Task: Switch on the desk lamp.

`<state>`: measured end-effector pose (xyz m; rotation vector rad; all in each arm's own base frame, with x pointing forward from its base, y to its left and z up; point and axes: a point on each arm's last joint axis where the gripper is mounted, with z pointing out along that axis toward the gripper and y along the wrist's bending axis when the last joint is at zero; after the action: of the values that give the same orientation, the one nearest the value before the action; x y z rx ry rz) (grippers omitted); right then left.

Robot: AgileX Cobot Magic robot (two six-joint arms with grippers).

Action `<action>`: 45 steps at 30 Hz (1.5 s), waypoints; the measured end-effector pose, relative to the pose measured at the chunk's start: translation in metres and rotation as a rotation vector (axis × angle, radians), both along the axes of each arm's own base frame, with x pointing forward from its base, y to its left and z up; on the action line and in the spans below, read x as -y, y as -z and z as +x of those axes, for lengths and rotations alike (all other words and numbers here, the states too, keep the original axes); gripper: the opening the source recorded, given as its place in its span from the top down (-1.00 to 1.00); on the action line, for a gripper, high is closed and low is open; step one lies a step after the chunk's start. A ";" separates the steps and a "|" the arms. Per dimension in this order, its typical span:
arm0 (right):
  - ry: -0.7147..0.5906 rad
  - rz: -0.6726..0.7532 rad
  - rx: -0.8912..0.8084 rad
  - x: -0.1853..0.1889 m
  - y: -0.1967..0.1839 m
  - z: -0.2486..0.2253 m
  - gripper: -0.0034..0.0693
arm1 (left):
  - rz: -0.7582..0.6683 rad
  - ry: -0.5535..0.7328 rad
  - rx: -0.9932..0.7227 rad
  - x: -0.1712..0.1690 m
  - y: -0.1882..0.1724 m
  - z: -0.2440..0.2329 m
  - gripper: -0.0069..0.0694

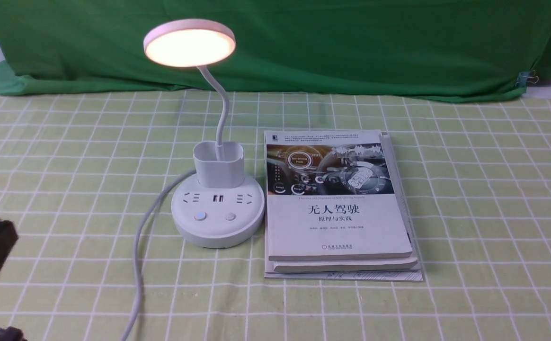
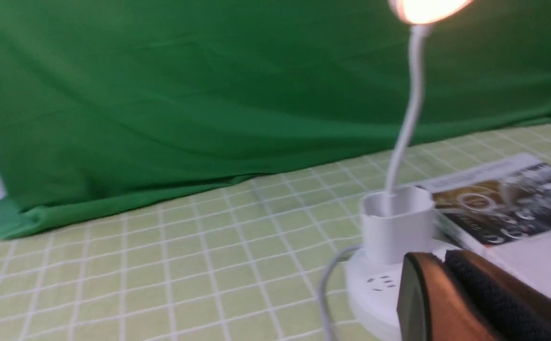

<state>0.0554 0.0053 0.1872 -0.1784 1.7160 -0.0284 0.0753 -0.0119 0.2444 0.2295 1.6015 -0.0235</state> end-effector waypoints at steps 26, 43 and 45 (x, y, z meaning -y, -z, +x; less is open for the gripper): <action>0.000 0.000 0.000 0.000 0.000 0.000 0.23 | -0.075 -0.107 -0.066 -0.009 0.050 -0.019 0.77; 0.000 0.000 0.000 0.000 0.000 0.000 0.23 | -0.075 -0.107 -0.064 -0.009 0.050 -0.019 0.77; 0.000 0.000 0.000 0.000 0.000 0.000 0.23 | -0.075 -0.107 -0.064 -0.009 0.050 -0.019 0.77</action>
<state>0.0554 0.0053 0.1872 -0.1784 1.7160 -0.0284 0.0561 -0.0033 0.1942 0.0853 1.6709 -0.0090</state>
